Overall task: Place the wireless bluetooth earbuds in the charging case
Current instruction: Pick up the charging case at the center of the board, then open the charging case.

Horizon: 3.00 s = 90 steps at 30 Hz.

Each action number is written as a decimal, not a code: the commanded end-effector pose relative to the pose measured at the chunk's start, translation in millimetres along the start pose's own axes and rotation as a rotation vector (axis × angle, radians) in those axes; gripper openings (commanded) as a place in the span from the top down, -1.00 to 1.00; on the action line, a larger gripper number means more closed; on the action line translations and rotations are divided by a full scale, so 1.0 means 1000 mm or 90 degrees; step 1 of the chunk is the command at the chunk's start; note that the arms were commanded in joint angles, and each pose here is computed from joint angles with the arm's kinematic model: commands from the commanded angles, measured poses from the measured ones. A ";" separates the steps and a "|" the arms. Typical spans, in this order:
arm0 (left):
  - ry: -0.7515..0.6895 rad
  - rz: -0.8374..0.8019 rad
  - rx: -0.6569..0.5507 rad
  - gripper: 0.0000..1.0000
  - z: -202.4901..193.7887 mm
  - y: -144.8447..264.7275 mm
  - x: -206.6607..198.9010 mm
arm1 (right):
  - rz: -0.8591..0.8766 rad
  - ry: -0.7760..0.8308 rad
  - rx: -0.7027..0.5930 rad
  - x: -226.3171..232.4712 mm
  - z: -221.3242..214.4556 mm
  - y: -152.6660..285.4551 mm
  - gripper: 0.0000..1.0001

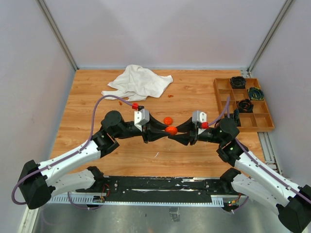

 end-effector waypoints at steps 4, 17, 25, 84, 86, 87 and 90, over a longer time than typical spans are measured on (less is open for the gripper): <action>0.005 -0.003 -0.018 0.99 0.002 0.000 -0.002 | -0.004 0.012 -0.035 -0.003 0.005 0.000 0.33; 0.014 0.009 -0.041 0.70 0.009 0.003 -0.002 | -0.002 0.002 -0.034 -0.005 0.001 -0.001 0.77; 0.030 0.022 -0.052 0.06 0.010 0.008 -0.002 | -0.001 0.002 -0.034 -0.008 -0.001 0.001 0.98; 0.209 0.419 -0.065 -0.52 0.014 0.043 0.059 | -0.062 -0.038 0.017 -0.025 -0.035 -0.003 0.99; 0.238 0.509 -0.054 -0.57 0.000 0.055 0.072 | -0.078 -0.041 0.023 -0.027 -0.040 -0.003 0.98; 0.250 0.553 -0.046 -0.62 -0.008 0.061 0.077 | -0.083 -0.043 0.027 -0.027 -0.043 -0.003 0.99; 0.281 0.663 -0.019 -0.72 -0.029 0.079 0.093 | -0.097 -0.044 0.040 -0.028 -0.048 -0.001 0.99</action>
Point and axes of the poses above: each gripper's point midway between its finger pads, its own y axis back along the fingers, its own x axis along the line the jaws close on, z = x × y, the point moved 9 cm from there along y, back along the fingers, and after that the axes turned 2 degrees about y, right-handed, at the moved point
